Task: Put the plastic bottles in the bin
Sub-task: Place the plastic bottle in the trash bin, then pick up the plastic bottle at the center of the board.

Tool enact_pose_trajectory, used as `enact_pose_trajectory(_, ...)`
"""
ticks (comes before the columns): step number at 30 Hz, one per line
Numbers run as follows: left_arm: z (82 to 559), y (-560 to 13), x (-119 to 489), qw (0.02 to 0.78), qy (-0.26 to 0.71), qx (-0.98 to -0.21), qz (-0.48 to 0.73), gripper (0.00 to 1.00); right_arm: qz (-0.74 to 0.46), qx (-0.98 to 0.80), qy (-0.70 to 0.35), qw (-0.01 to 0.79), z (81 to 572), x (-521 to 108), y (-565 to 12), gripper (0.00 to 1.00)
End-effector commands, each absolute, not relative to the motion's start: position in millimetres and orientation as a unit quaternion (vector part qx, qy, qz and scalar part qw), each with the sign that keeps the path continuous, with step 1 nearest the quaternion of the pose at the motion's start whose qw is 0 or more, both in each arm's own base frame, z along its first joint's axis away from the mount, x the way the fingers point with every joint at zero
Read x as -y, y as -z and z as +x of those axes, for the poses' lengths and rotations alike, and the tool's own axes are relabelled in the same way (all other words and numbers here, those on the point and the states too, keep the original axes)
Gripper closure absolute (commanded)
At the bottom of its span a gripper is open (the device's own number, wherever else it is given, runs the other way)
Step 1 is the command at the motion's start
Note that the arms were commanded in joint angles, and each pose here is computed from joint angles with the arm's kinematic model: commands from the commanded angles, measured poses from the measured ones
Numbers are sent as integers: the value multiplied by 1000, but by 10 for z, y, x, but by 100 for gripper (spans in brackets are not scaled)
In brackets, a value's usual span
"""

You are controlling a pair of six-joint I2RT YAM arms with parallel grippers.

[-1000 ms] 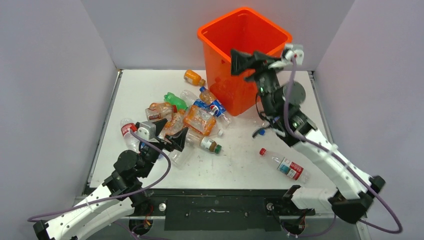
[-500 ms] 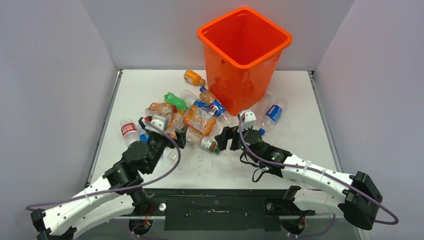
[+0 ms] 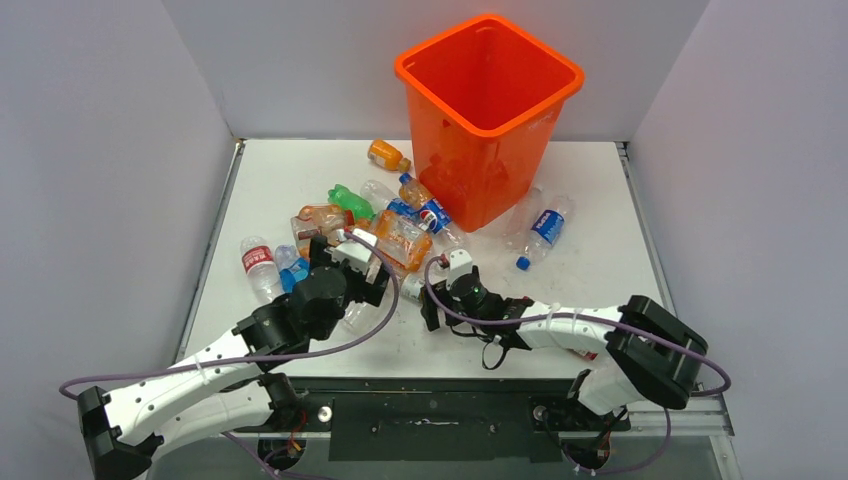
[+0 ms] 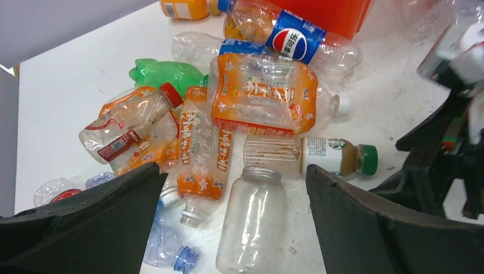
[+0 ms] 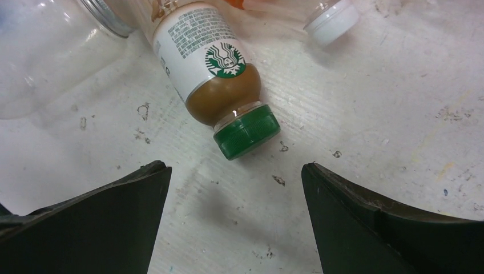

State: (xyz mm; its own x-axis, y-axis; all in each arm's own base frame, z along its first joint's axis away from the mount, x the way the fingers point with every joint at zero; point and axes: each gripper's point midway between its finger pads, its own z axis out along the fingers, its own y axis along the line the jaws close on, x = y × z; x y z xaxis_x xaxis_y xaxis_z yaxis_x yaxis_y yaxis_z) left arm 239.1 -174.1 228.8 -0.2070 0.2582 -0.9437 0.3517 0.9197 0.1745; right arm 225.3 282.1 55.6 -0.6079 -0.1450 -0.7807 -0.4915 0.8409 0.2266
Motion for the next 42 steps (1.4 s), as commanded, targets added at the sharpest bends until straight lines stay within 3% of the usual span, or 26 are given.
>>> enact_pose_trajectory(1, 2389, -2549, 1738, 634, 67, -750, 174, 4, -210, -839, -216, 453, 2442, -3132, -810, 12)
enact_pose_trajectory(12, 2373, -2537, 1783, 632, 68, -749, 188, 4, -287, -831, -126, 459, 2576, -3357, -559, 13)
enact_pose_trajectory(33, 2316, -2605, 1797, 640, 80, -741, 188, 4, -396, -789, -88, 460, 2650, -3614, -382, 14)
enact_pose_trajectory(36, 2309, -2616, 1803, 641, 84, -740, 188, 4, -409, -789, -88, 450, 2623, -3616, -286, 20)
enact_pose_trajectory(40, 2302, -2617, 1810, 641, 85, -739, 189, 4, -412, -796, -81, 436, 2567, -3557, -193, 58)
enact_pose_trajectory(42, 2300, -2624, 1807, 642, 86, -738, 188, 4, -415, -795, -80, 435, 2480, -3524, -196, 65)
